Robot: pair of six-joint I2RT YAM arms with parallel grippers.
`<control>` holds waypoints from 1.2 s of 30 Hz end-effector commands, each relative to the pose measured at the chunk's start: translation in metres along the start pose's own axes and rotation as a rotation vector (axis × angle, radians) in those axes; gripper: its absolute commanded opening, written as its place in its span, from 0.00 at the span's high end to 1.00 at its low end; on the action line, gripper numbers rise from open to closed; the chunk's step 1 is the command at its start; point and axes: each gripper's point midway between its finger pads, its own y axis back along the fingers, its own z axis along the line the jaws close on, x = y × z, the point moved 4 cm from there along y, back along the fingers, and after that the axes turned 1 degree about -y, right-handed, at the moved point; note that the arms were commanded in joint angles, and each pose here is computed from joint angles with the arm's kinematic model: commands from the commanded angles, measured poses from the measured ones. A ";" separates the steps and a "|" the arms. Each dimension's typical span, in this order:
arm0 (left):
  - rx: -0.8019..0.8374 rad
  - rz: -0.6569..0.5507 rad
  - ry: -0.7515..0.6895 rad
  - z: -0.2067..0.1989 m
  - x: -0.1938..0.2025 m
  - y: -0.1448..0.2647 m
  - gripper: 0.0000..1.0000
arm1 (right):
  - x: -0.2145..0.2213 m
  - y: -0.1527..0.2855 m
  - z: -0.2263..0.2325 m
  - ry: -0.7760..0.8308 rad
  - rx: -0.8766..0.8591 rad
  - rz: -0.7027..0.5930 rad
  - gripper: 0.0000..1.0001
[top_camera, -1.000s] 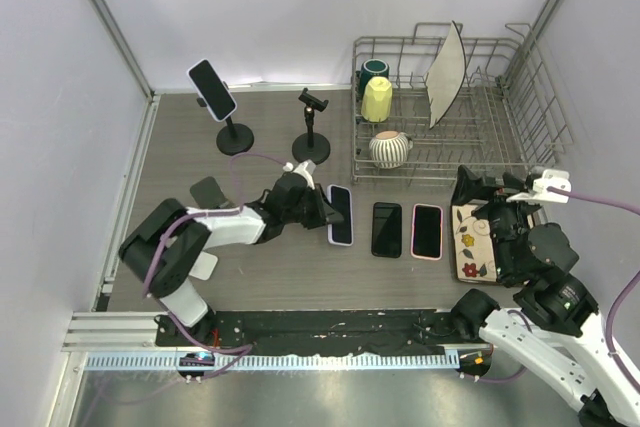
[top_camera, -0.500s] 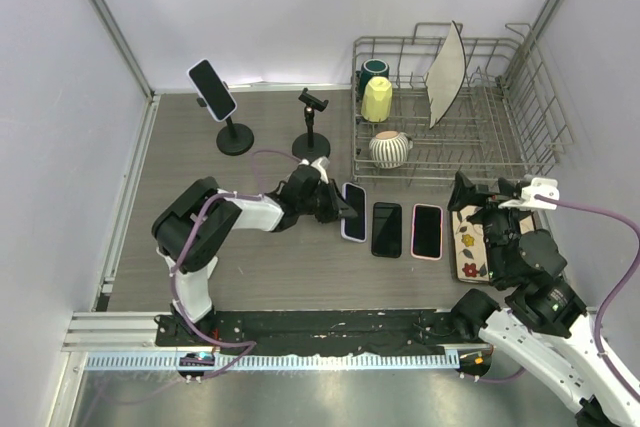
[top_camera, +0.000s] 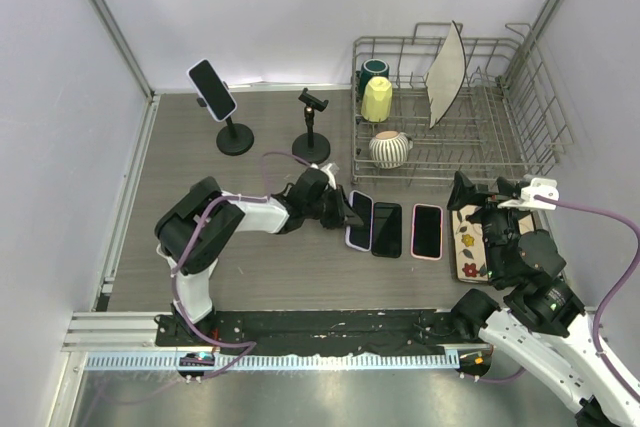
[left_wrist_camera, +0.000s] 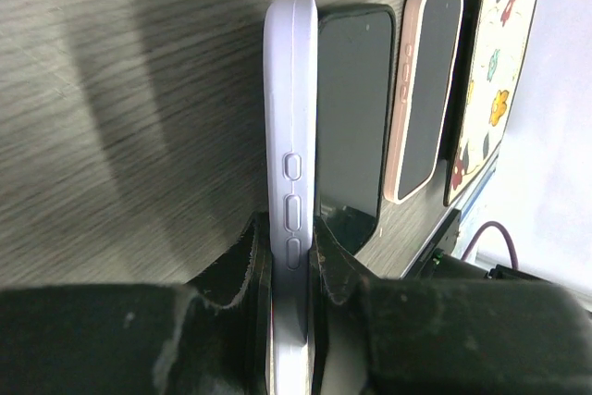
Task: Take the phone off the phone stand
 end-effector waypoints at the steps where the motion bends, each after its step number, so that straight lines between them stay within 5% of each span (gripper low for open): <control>1: 0.007 0.065 -0.025 -0.008 0.019 -0.002 1.00 | -0.008 -0.003 0.002 -0.020 0.004 -0.033 0.11; 5: 0.032 0.044 -0.020 -0.017 0.020 -0.011 0.90 | -0.008 -0.002 0.002 -0.020 0.004 -0.033 0.11; 14: -0.007 -0.048 0.023 -0.007 0.022 0.000 0.31 | -0.007 -0.003 0.001 -0.016 0.005 -0.031 0.11; 20: -0.074 -0.046 -0.020 -0.006 0.024 0.011 0.09 | -0.007 -0.002 0.001 -0.023 0.005 -0.034 0.11; 27: -0.217 -0.084 -0.130 -0.001 0.019 0.031 0.00 | -0.008 0.000 -0.001 -0.030 0.006 -0.039 0.11; 36: -0.527 -0.304 -0.319 0.015 -0.026 0.100 0.00 | -0.009 0.000 -0.001 -0.035 0.006 -0.041 0.11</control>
